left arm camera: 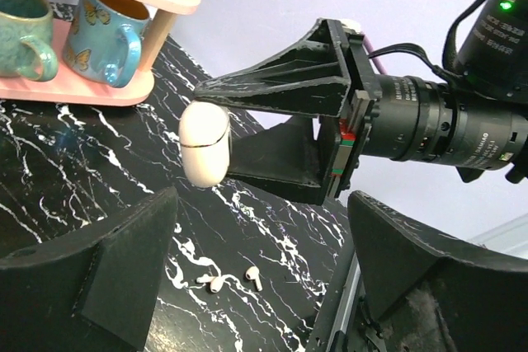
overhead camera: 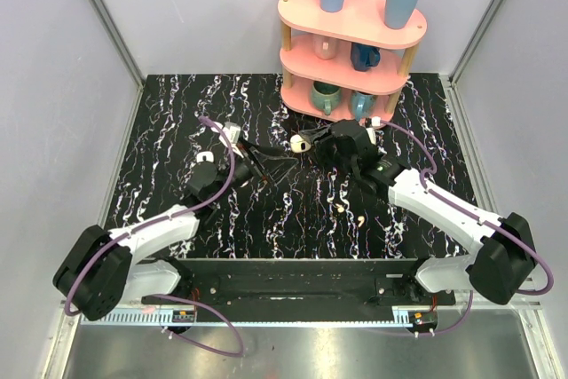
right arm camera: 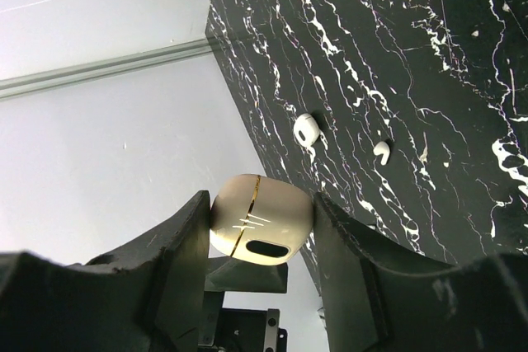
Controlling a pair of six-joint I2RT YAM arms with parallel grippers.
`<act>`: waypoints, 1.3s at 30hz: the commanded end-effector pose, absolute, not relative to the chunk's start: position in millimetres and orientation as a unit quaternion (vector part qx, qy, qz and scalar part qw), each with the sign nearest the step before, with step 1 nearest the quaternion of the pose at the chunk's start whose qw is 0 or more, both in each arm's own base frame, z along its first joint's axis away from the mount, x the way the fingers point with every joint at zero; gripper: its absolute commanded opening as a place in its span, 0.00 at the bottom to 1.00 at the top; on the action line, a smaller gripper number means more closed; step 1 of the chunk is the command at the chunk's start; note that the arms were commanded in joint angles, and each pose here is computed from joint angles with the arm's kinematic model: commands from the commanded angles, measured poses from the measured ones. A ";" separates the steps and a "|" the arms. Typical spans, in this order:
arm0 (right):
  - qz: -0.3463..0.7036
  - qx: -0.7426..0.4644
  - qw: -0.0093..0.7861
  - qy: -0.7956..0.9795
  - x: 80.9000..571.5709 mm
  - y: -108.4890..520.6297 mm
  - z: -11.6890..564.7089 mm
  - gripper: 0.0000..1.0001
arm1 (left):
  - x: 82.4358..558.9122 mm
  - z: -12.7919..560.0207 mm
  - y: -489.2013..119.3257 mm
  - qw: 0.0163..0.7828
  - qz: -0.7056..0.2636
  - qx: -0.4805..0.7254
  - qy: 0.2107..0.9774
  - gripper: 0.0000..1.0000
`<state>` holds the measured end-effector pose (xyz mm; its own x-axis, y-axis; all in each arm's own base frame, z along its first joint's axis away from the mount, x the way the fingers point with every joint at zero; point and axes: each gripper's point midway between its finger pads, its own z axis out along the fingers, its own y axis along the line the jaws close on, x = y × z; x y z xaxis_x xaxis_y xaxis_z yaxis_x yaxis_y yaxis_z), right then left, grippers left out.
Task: Insert the wireless bluetooth earbuds into the charging case
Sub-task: Pass from the right arm to the left
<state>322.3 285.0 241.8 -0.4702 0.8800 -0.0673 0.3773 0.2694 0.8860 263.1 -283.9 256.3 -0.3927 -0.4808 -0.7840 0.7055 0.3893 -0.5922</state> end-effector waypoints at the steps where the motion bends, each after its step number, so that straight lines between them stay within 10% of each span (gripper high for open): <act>1: 0.464 0.402 0.305 0.728 321.8 288.4 270.2 0.31 | 254.3 291.9 -293.3 0.565 -0.564 0.141 0.585 0.88; 39: 0.504 0.379 0.290 0.719 312.3 296.2 288.5 0.27 | 284.3 296.9 -306.0 0.592 -0.550 0.137 0.574 0.66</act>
